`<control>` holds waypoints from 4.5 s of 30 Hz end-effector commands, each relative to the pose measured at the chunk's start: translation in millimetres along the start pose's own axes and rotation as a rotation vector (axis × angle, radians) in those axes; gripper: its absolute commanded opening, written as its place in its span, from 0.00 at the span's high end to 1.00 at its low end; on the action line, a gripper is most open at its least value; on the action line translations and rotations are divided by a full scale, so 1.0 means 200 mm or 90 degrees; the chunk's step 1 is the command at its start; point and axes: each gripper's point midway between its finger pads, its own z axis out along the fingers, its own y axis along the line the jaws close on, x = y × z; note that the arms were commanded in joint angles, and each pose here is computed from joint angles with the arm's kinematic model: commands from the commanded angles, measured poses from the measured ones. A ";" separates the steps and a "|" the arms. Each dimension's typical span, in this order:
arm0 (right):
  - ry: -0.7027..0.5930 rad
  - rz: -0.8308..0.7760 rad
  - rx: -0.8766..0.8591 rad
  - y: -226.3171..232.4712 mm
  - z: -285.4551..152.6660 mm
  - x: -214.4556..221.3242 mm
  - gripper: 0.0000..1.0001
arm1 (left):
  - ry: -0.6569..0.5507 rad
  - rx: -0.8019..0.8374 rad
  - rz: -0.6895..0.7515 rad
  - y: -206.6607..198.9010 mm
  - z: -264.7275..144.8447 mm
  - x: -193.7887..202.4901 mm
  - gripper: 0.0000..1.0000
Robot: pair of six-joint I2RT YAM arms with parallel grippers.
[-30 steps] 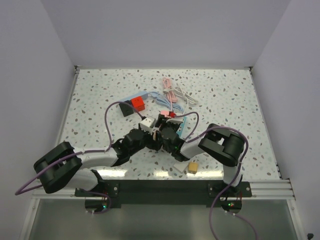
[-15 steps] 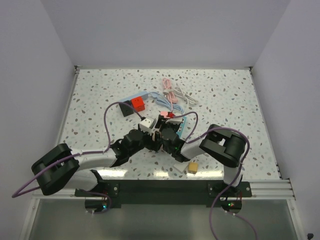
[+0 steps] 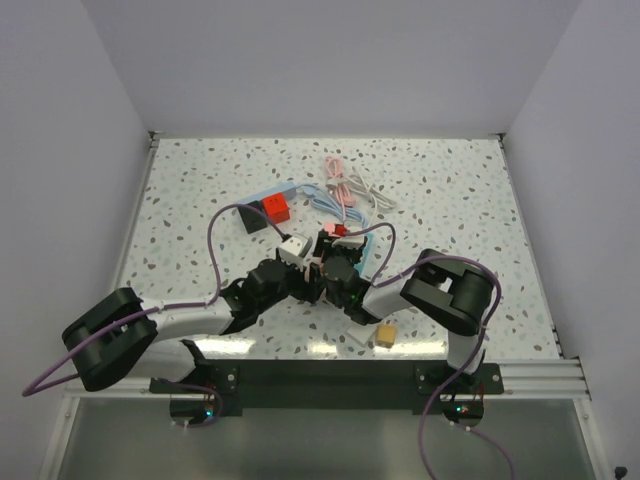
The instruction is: Insert the plug
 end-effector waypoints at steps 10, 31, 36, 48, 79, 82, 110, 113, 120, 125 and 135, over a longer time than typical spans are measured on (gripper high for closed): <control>-0.006 -0.013 0.045 -0.06 0.01 0.00 1.00 | 0.110 0.000 0.026 0.01 -0.05 0.23 1.00; 0.016 -0.020 0.051 -0.06 0.01 0.07 1.00 | 0.108 0.001 0.030 0.00 -0.05 0.24 1.00; 0.018 -0.030 0.065 -0.09 0.00 0.09 1.00 | 0.108 0.005 0.031 0.00 -0.05 0.24 1.00; 0.022 -0.023 0.069 -0.11 -0.01 0.08 1.00 | 0.107 0.013 0.033 -0.02 -0.05 0.24 1.00; 0.036 -0.036 0.058 -0.04 -0.04 0.11 1.00 | 0.106 0.018 0.036 -0.04 -0.05 0.24 1.00; 0.045 -0.038 0.054 -0.03 -0.04 0.15 1.00 | 0.107 0.017 0.036 -0.04 -0.05 0.25 1.00; 0.083 -0.113 0.035 0.01 -0.06 0.21 1.00 | 0.113 0.024 0.040 -0.06 -0.04 0.26 1.00; 0.093 -0.121 0.030 0.02 -0.07 0.22 1.00 | 0.112 0.022 0.040 -0.06 -0.03 0.26 1.00; 0.099 -0.116 0.025 0.04 -0.06 0.26 1.00 | 0.113 0.015 0.045 -0.05 -0.04 0.25 1.00; 0.108 -0.116 0.017 0.08 -0.05 0.29 1.00 | 0.111 0.011 0.045 -0.05 -0.05 0.24 1.00; 0.124 -0.123 0.034 0.03 -0.06 0.37 1.00 | 0.108 0.018 0.044 -0.06 -0.05 0.25 1.00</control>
